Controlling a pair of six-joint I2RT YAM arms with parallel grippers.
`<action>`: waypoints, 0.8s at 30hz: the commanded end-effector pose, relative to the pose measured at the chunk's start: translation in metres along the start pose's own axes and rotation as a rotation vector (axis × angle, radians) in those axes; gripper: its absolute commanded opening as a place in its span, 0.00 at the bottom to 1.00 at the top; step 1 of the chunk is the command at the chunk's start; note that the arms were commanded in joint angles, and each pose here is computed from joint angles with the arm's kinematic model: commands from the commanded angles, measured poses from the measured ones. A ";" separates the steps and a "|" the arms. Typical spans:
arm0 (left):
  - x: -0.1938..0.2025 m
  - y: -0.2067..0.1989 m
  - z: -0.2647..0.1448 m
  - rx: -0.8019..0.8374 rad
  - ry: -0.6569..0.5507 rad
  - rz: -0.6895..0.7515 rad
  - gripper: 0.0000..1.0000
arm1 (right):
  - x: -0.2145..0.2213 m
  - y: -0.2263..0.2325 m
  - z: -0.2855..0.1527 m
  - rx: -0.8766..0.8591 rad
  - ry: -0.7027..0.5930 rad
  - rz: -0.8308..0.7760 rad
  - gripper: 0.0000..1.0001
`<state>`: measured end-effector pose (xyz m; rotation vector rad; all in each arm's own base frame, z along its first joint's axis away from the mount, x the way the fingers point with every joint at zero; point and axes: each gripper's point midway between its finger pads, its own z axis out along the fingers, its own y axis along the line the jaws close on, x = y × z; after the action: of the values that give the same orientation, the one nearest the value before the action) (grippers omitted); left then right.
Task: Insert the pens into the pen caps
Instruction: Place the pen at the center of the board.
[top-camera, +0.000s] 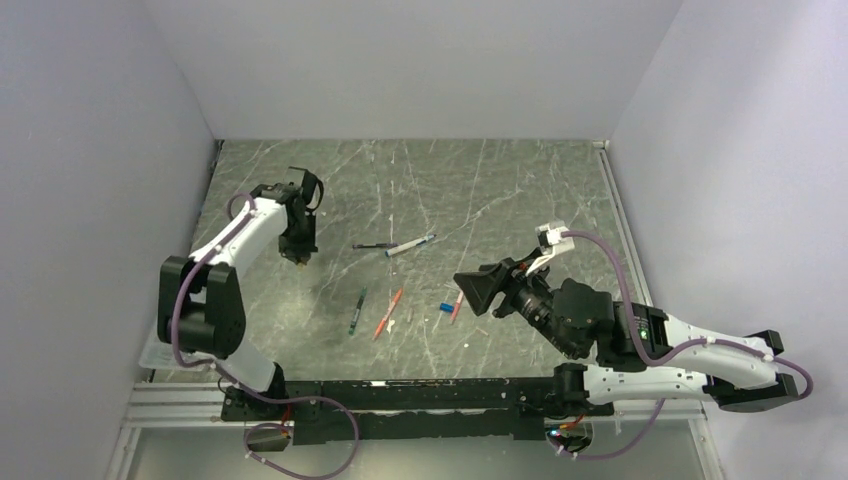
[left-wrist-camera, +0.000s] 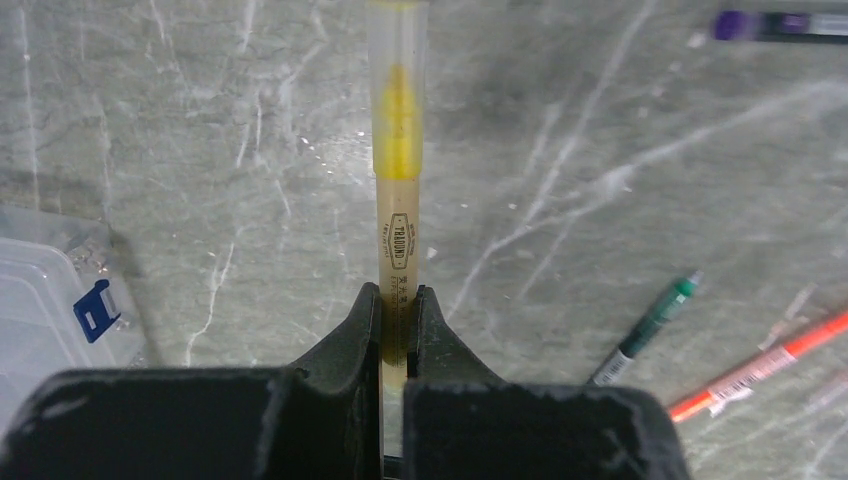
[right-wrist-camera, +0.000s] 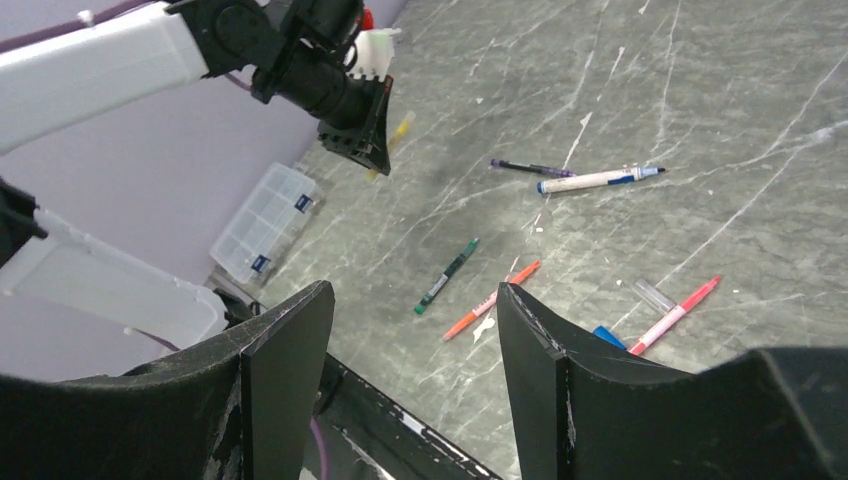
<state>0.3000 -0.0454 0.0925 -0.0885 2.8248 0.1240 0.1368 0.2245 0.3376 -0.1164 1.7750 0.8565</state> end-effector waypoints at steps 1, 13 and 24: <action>-0.007 0.019 0.014 -0.073 0.031 -0.014 0.00 | -0.004 0.007 -0.003 -0.047 -0.007 0.001 0.65; -0.006 0.021 0.051 -0.084 0.140 -0.030 0.00 | -0.001 -0.002 -0.014 -0.062 0.009 0.030 0.65; 0.003 0.024 0.072 -0.059 0.193 -0.073 0.24 | -0.002 -0.005 -0.013 -0.041 0.009 0.022 0.65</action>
<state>0.3143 -0.0140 0.0297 -0.2114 3.0021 0.2292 0.1289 0.2115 0.3359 -0.1313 1.7708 0.9121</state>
